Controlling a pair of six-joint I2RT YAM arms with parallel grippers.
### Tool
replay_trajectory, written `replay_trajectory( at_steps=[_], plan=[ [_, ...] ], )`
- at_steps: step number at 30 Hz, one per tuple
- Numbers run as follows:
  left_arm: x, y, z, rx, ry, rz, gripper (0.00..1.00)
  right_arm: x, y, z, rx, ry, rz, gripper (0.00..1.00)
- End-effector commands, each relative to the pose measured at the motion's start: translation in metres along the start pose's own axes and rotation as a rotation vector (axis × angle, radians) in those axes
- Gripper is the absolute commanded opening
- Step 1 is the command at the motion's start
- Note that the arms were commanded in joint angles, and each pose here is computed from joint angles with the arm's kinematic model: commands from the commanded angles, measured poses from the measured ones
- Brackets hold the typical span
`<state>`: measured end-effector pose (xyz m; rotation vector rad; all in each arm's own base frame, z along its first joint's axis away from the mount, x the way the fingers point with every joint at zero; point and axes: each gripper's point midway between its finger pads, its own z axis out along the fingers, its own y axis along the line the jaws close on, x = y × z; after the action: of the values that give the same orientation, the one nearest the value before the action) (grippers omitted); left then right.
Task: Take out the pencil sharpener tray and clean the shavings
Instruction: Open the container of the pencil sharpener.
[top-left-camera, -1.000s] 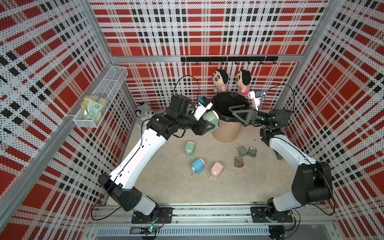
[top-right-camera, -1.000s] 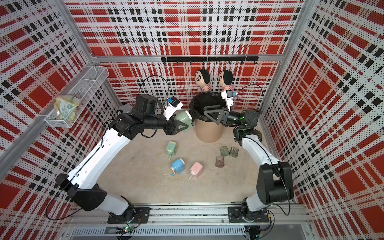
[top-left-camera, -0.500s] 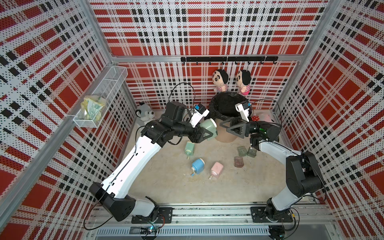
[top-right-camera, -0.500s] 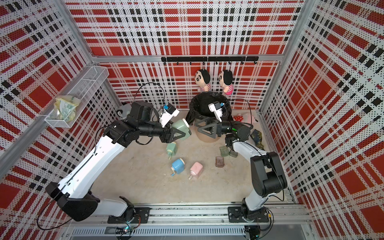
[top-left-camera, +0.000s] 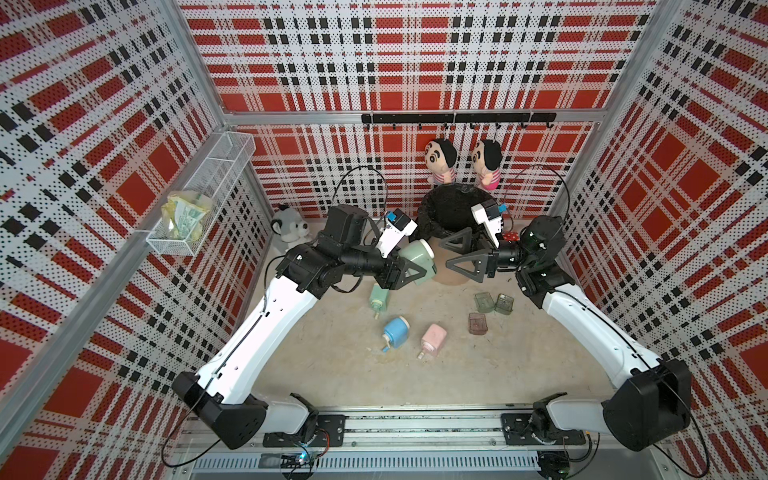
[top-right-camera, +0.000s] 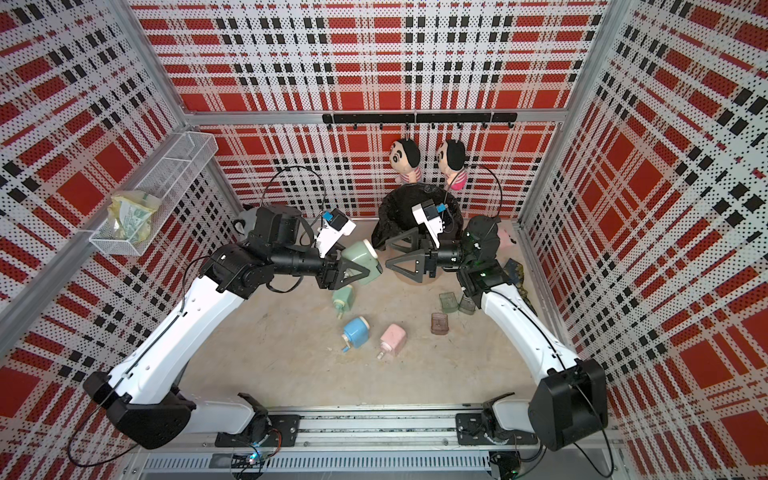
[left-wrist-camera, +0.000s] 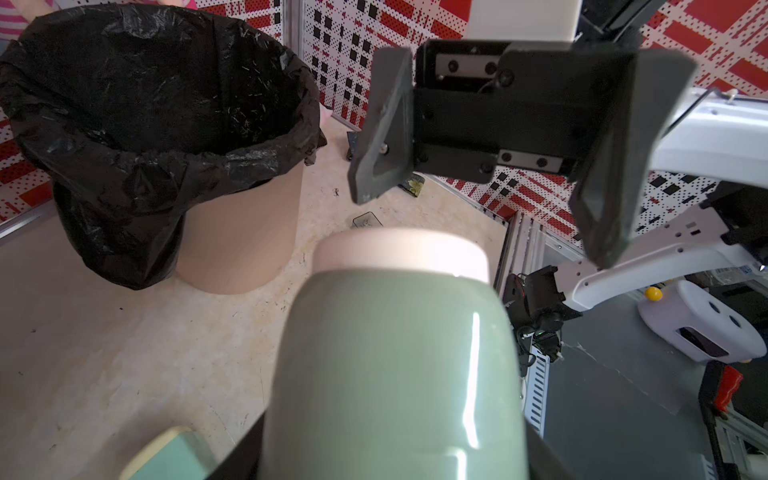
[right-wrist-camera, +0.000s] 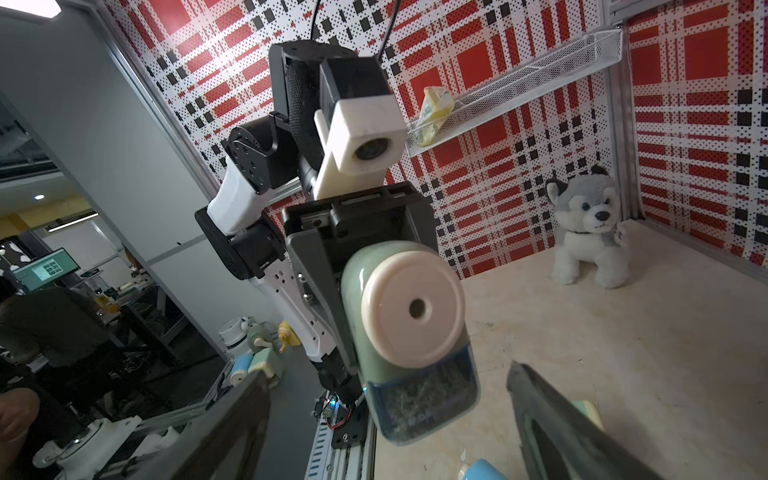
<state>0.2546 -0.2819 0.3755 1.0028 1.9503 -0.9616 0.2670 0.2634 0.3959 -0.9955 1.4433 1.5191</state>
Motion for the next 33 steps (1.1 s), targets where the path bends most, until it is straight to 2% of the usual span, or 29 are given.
replay_trajectory(
  at_steps=[1,9,26,33],
  plan=[
    [-0.011,-0.014,-0.008,0.042,-0.052,0.039,0.46,0.035,-0.018,0.008,0.024,0.071,0.079,0.92],
    [-0.008,-0.017,-0.005,0.073,-0.045,0.036,0.46,0.057,-0.016,0.021,0.016,0.133,0.097,0.91],
    [0.006,-0.028,0.007,0.126,0.003,0.022,0.47,0.03,0.029,0.018,-0.122,0.106,0.004,0.86],
    [0.006,-0.032,0.007,0.142,0.008,0.026,0.47,0.036,0.036,0.014,-0.125,0.115,0.01,0.83]
  ],
)
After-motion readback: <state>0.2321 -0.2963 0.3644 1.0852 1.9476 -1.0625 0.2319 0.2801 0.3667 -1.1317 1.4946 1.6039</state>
